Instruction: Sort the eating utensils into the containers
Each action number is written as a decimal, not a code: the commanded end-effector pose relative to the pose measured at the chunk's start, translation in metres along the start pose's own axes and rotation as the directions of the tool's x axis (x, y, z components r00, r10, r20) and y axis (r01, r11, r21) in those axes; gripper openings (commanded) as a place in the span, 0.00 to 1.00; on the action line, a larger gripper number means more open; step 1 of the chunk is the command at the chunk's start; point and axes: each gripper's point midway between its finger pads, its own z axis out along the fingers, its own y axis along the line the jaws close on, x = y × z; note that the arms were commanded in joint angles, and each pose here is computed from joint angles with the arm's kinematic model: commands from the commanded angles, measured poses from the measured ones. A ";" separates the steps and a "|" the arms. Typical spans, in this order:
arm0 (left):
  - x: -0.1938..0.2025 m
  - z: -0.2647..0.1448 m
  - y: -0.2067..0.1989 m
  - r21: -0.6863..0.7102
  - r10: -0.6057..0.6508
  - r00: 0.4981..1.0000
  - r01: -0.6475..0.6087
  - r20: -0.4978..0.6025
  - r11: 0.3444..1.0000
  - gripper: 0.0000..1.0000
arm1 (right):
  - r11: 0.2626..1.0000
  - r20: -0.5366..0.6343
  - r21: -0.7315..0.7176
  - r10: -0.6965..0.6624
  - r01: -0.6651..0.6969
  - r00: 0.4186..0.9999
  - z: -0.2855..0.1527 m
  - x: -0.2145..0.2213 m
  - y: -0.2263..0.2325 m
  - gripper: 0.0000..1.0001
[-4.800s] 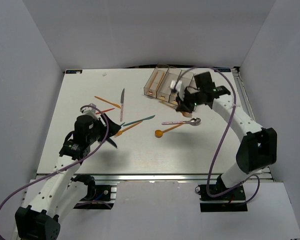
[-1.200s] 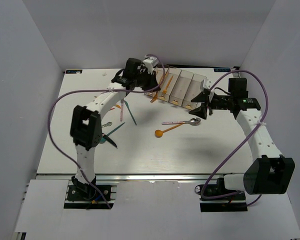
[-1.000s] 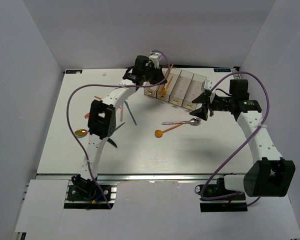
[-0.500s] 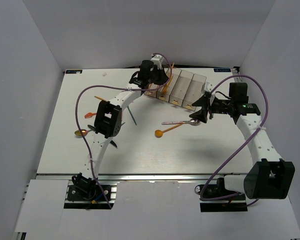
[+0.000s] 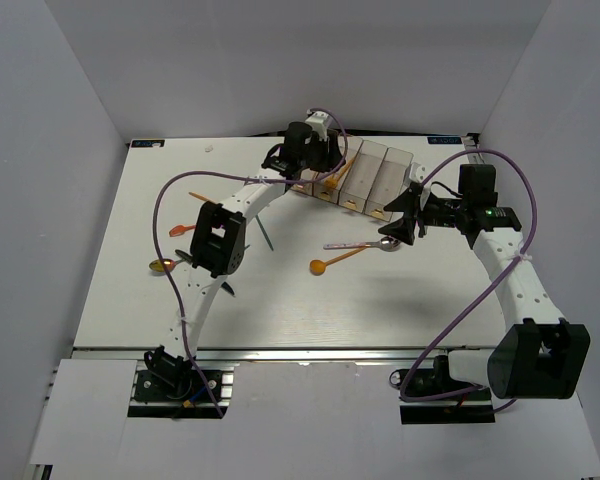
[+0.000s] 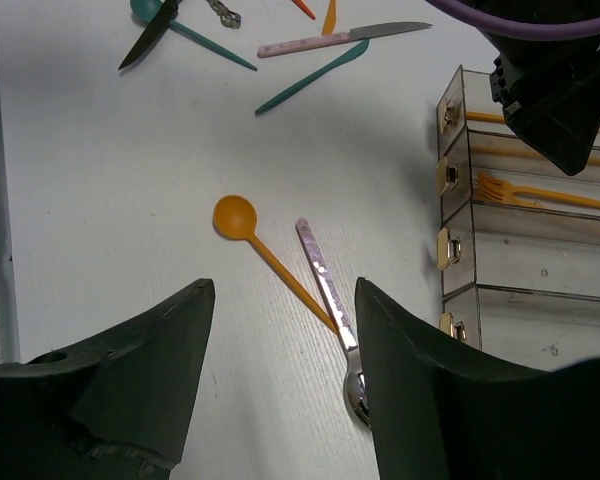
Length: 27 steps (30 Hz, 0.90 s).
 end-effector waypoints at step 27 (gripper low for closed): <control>0.122 -0.385 0.056 -0.512 -0.487 0.869 0.378 -0.092 0.771 0.66 | 0.993 -0.198 0.021 0.122 -0.120 0.973 0.036 0.040 0.007 0.62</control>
